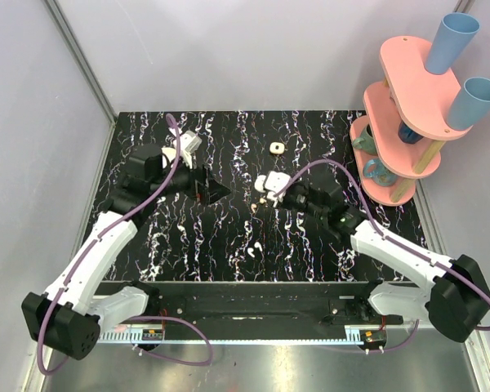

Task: Insert the wireless bluetooth earbuds into the charging case
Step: Pass from the right arm to the left

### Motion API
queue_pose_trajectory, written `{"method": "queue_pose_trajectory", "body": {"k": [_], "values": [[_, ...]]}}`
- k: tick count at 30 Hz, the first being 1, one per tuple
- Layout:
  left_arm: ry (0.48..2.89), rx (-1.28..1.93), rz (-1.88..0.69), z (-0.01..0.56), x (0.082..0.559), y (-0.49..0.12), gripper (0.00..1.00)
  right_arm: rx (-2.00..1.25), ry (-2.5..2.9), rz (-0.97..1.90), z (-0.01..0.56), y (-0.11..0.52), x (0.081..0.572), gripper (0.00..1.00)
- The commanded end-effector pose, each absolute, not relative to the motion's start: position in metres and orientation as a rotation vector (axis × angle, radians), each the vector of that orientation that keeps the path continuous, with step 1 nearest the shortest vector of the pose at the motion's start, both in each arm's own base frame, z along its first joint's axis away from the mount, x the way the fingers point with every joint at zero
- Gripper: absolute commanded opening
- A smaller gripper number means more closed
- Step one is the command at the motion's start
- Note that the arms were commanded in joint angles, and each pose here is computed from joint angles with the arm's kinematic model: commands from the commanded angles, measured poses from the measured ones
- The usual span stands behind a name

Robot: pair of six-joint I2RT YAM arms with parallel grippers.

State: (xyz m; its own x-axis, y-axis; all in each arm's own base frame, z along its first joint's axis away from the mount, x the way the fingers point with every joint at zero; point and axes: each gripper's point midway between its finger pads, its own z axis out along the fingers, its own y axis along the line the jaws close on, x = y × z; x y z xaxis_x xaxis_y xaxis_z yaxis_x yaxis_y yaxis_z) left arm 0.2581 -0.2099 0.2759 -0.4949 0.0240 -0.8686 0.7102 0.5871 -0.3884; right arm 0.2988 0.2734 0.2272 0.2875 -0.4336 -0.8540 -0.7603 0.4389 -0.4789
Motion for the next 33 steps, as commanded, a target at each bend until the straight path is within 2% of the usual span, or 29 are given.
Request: {"method": "queue_pose_trajectory", "body": {"k": [1, 8, 12, 15, 18, 23, 25, 30, 33], "values": [[1.834, 0.638, -1.096, 0.296, 0.25, -0.232, 0.99, -1.23, 1.052, 0.264, 0.268, 0.292, 0.284, 0.0], [1.875, 0.601, -1.138, 0.288, 0.251, -0.254, 0.99, -1.24, 0.98, 0.216, 0.274, 0.301, 0.276, 0.0], [1.914, 0.565, -1.17, 0.278, 0.256, -0.265, 0.95, -1.235, 0.957, 0.195, 0.276, 0.306, 0.274, 0.0], [1.911, 0.542, -1.195, 0.276, 0.258, -0.269, 0.91, -1.226, 0.949, 0.191, 0.276, 0.308, 0.273, 0.0], [1.901, 0.537, -1.207, 0.277, 0.259, -0.271, 0.82, -1.225, 0.943, 0.196, 0.276, 0.311, 0.271, 0.0], [1.887, 0.52, -1.262, 0.279, 0.258, -0.279, 0.77, -1.213, 0.943, 0.202, 0.276, 0.314, 0.271, 0.0], [1.885, 0.516, -1.265, 0.277, 0.259, -0.28, 0.7, -1.21, 0.943, 0.202, 0.276, 0.315, 0.271, 0.0], [1.891, 0.503, -1.275, 0.273, 0.259, -0.283, 0.6, -1.199, 0.944, 0.196, 0.278, 0.316, 0.273, 0.0], [1.881, 0.508, -1.275, 0.273, 0.258, -0.283, 0.59, -1.189, 0.946, 0.199, 0.278, 0.316, 0.273, 0.0]]}}
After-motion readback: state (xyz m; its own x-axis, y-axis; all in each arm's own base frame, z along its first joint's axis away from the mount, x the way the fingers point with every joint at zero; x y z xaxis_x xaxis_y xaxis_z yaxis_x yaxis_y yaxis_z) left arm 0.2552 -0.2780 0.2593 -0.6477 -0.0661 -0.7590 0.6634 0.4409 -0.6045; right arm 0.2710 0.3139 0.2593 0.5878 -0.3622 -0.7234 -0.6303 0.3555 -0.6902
